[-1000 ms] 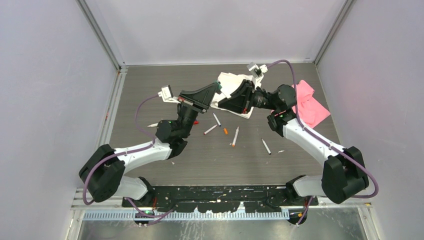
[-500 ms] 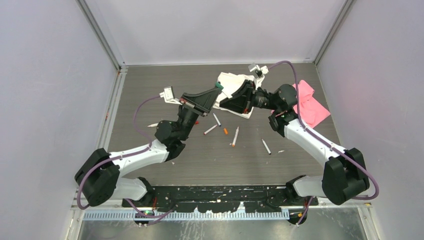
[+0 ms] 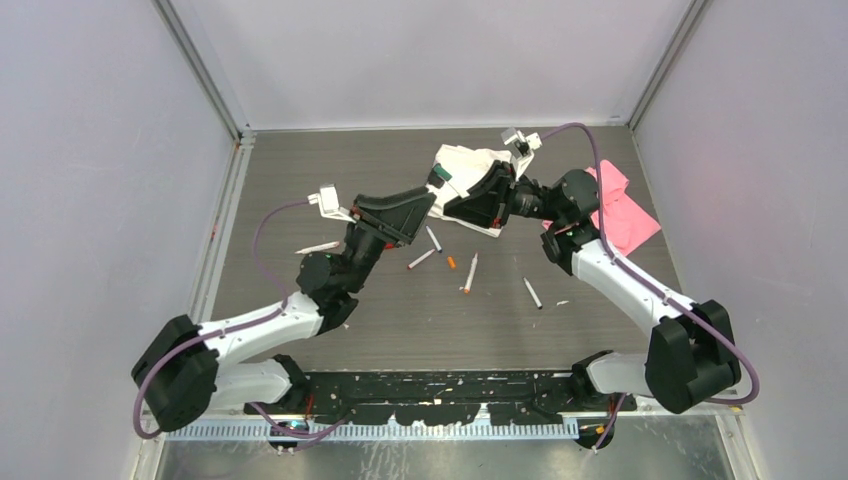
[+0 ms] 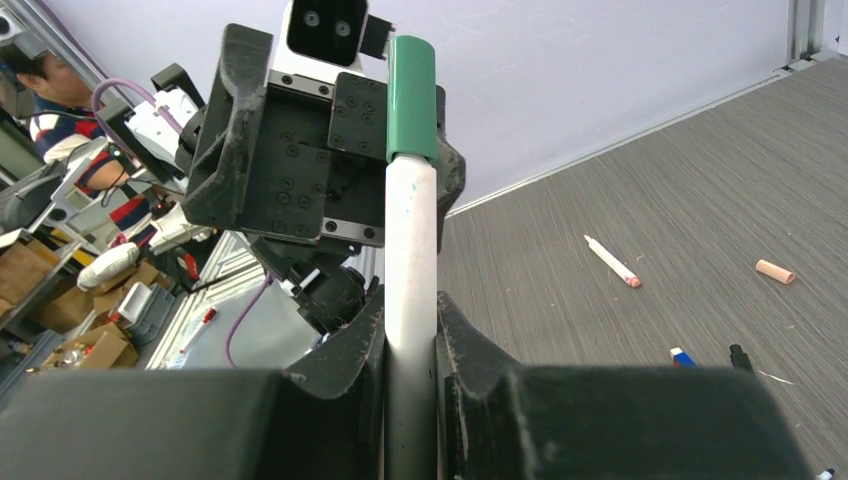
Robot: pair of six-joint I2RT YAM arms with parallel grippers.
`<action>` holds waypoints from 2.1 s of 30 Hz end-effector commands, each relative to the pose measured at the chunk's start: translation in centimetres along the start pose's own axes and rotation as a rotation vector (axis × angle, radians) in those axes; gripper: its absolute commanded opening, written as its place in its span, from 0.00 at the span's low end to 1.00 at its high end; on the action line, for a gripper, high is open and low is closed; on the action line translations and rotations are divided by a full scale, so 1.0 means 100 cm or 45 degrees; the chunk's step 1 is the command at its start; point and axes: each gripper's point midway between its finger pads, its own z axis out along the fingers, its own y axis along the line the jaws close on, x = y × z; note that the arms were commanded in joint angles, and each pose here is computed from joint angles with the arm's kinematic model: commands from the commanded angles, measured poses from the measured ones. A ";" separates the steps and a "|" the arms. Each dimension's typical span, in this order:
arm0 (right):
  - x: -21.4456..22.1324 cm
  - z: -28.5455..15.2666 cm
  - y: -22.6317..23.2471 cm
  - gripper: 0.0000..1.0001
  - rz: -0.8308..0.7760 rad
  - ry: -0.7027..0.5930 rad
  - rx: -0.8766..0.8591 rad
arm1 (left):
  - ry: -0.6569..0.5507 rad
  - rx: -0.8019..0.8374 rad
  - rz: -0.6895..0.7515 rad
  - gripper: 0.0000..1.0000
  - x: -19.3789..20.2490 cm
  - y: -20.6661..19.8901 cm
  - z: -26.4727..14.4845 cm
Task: Insert the pens into the pen caps
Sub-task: Insert the pen cap onto the pen, then press the pen cap onto the pen.
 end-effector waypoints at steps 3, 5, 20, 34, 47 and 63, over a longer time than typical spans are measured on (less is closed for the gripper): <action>-0.009 -0.008 0.027 0.01 -0.105 0.011 -0.079 | 0.139 0.115 0.337 0.88 -0.007 -0.025 -0.014; -0.008 -0.009 0.029 0.01 -0.103 0.020 -0.087 | 0.219 0.142 0.374 0.92 -0.006 -0.030 -0.011; -0.002 -0.012 0.034 0.01 -0.100 0.043 -0.112 | 0.323 0.286 0.287 0.81 0.004 -0.038 0.033; 0.001 -0.010 0.031 0.01 -0.084 0.051 -0.109 | 0.288 0.294 0.265 0.53 0.000 -0.042 0.047; 0.001 -0.010 0.031 0.01 -0.083 0.051 -0.110 | 0.320 0.291 0.237 0.20 0.006 -0.038 0.051; 0.008 -0.021 -0.004 0.01 -0.295 0.303 0.173 | 0.864 0.000 0.071 0.01 0.100 0.014 -0.001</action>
